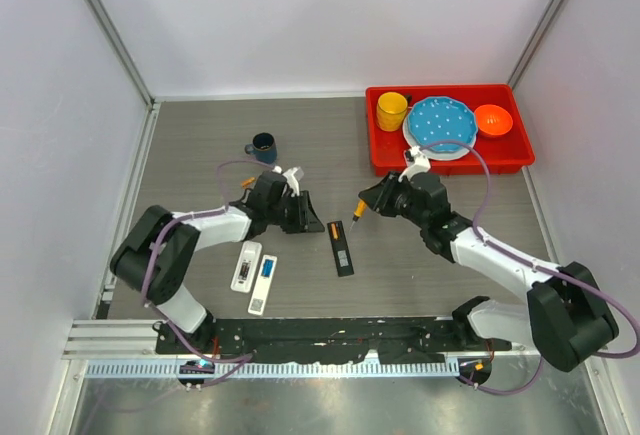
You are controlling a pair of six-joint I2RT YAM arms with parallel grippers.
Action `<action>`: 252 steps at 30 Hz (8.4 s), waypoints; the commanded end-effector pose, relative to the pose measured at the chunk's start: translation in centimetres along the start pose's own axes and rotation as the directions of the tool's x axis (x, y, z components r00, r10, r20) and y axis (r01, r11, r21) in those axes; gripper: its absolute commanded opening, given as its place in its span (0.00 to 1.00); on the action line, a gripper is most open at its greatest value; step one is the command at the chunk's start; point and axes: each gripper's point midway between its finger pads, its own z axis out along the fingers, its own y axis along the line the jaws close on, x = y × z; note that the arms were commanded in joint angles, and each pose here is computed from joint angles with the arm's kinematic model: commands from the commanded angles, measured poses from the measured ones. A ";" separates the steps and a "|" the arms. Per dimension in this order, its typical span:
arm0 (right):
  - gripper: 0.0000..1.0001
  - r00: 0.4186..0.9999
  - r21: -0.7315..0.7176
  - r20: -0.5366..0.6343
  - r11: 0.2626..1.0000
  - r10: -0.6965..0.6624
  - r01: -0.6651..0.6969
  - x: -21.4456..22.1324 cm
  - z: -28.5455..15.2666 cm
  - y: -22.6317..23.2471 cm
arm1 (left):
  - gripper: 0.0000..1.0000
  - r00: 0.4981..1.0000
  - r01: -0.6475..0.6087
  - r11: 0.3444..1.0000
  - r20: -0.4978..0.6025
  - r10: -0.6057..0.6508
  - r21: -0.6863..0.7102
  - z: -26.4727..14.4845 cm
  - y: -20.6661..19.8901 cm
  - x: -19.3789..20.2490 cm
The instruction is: Unload the batteries from the remote control
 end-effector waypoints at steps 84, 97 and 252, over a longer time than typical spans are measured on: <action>0.01 0.999 -0.033 0.046 0.999 -0.014 0.016 1.7 7.6 4.2 | 0.00 0.989 -0.077 0.994 -0.133 0.067 -0.074 3.9 3.5 3.3; 0.01 0.984 0.050 0.040 0.983 -0.176 0.174 2.4 7.3 6.5 | 0.00 0.994 -0.113 0.977 -0.030 0.109 -0.182 1.8 4.3 1.4; 0.02 0.981 0.160 0.176 0.986 -0.083 0.055 -3.4 -10.9 -0.8 | 0.74 0.746 -0.659 0.728 -0.291 0.599 -0.190 -0.5 -5.8 11.5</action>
